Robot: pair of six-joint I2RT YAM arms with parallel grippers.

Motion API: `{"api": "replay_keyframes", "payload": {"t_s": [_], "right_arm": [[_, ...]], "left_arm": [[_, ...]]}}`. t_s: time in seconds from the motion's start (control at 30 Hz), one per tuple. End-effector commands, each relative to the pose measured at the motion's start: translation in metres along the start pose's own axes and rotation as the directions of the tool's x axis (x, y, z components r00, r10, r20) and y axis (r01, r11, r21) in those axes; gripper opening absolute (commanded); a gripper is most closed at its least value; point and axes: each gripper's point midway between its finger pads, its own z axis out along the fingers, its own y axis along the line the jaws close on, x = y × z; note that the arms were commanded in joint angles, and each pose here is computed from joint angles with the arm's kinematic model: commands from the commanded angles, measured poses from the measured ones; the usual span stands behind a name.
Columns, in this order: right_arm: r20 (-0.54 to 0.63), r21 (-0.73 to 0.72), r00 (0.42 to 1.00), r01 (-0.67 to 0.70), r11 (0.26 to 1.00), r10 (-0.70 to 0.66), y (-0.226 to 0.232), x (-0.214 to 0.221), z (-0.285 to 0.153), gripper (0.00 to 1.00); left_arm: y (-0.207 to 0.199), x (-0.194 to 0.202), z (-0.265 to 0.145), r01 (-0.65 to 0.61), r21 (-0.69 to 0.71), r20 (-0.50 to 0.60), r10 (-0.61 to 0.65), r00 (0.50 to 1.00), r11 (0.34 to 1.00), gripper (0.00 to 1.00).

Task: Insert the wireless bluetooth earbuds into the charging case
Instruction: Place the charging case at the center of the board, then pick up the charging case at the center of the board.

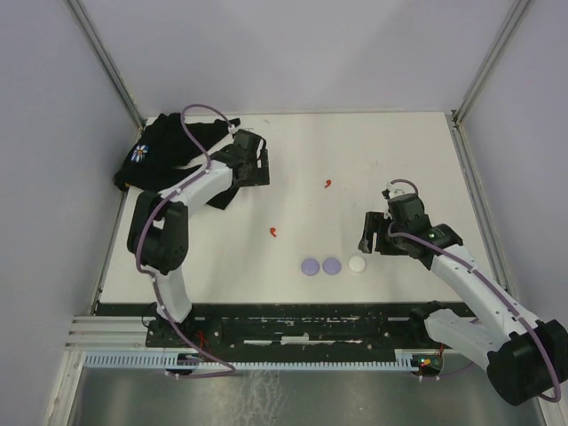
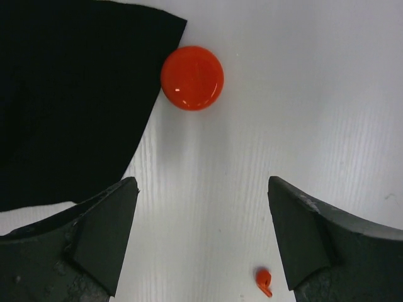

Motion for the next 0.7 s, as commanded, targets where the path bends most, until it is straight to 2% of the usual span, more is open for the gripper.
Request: {"api": "replay_keyframes", "payload": {"t_s": [0.0,0.37,0.53,0.67], "right_arm": [[0.119,0.01,0.991,0.056,0.998,-0.057,0.002,-0.032,-0.012,0.78],[0.18,0.027,0.978,0.098,0.995,-0.101,0.001,-0.046,-0.018,0.81],[0.191,0.027,0.976,0.097,0.995,-0.101,0.0,-0.046,-0.018,0.82],[0.193,0.017,0.976,0.098,0.995,-0.1,0.002,-0.046,-0.017,0.82]], "left_arm": [[0.002,-0.038,0.023,-0.05,-0.054,0.048,0.053,0.997,0.997,0.89],[0.01,-0.041,0.091,-0.072,-0.102,-0.064,0.066,0.996,0.992,0.77],[0.009,-0.033,0.103,-0.083,-0.103,-0.104,0.073,0.992,0.991,0.71],[0.005,-0.028,0.103,-0.078,-0.081,-0.12,0.068,0.99,0.994,0.61]]}}
